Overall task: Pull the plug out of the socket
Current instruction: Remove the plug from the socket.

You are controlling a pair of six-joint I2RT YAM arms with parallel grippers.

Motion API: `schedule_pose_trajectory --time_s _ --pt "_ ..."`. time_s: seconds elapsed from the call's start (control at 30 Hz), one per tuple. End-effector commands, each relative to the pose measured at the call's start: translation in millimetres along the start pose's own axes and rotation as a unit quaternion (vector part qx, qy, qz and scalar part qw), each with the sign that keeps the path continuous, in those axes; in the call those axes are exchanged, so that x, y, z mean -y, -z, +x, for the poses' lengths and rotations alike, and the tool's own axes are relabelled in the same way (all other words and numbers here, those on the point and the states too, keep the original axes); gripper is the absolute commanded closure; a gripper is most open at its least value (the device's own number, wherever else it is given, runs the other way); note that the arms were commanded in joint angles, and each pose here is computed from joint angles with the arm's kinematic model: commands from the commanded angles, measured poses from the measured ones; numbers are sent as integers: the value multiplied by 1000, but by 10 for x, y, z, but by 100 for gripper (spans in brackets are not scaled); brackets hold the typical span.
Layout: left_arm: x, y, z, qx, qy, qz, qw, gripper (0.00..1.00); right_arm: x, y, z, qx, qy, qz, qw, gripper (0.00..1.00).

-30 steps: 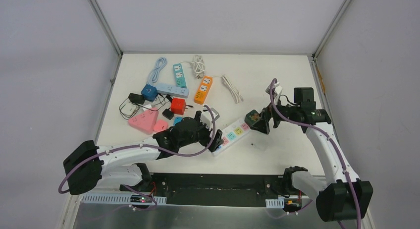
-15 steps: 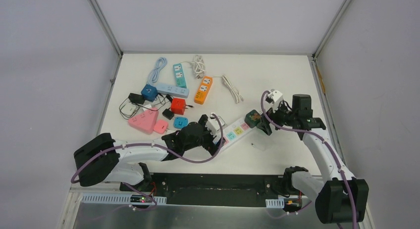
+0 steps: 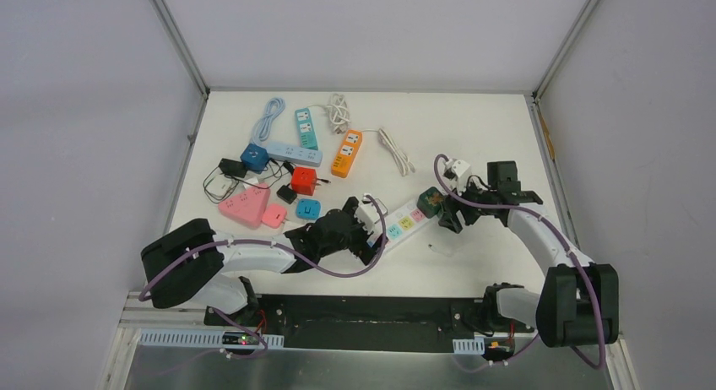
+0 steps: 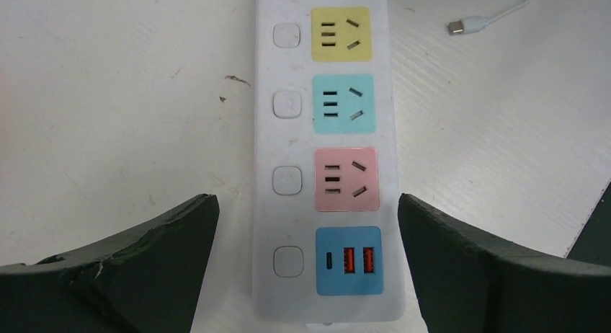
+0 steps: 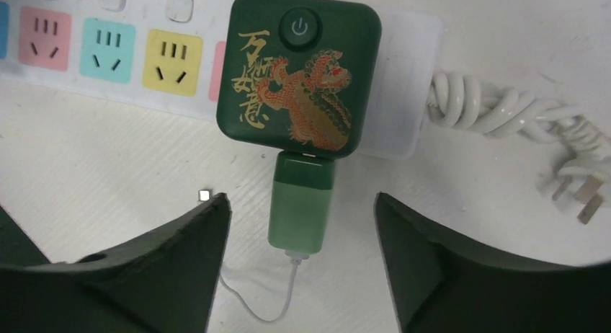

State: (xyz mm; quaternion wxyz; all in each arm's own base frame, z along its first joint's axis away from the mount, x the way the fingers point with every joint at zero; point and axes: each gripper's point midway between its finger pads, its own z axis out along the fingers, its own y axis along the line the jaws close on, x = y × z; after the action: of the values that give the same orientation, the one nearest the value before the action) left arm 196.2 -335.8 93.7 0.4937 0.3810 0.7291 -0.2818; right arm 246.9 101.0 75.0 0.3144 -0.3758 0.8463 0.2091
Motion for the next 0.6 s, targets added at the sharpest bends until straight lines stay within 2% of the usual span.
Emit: schedule_pose_trajectory --time_s 0.0,0.2,0.5,0.57 --pt "99 -87 -84 14 14 12 1000 3 92 -55 -145 8 40 15 999 47" --pt "101 -103 -51 12 28 6 1000 4 83 -154 -84 -25 72 20 997 68" --pt "75 -82 -16 10 46 -5 999 4 74 -168 -105 -29 88 21 996 97" --pt "73 -73 -21 14 52 -8 999 4 59 -176 -108 -29 89 16 996 100"
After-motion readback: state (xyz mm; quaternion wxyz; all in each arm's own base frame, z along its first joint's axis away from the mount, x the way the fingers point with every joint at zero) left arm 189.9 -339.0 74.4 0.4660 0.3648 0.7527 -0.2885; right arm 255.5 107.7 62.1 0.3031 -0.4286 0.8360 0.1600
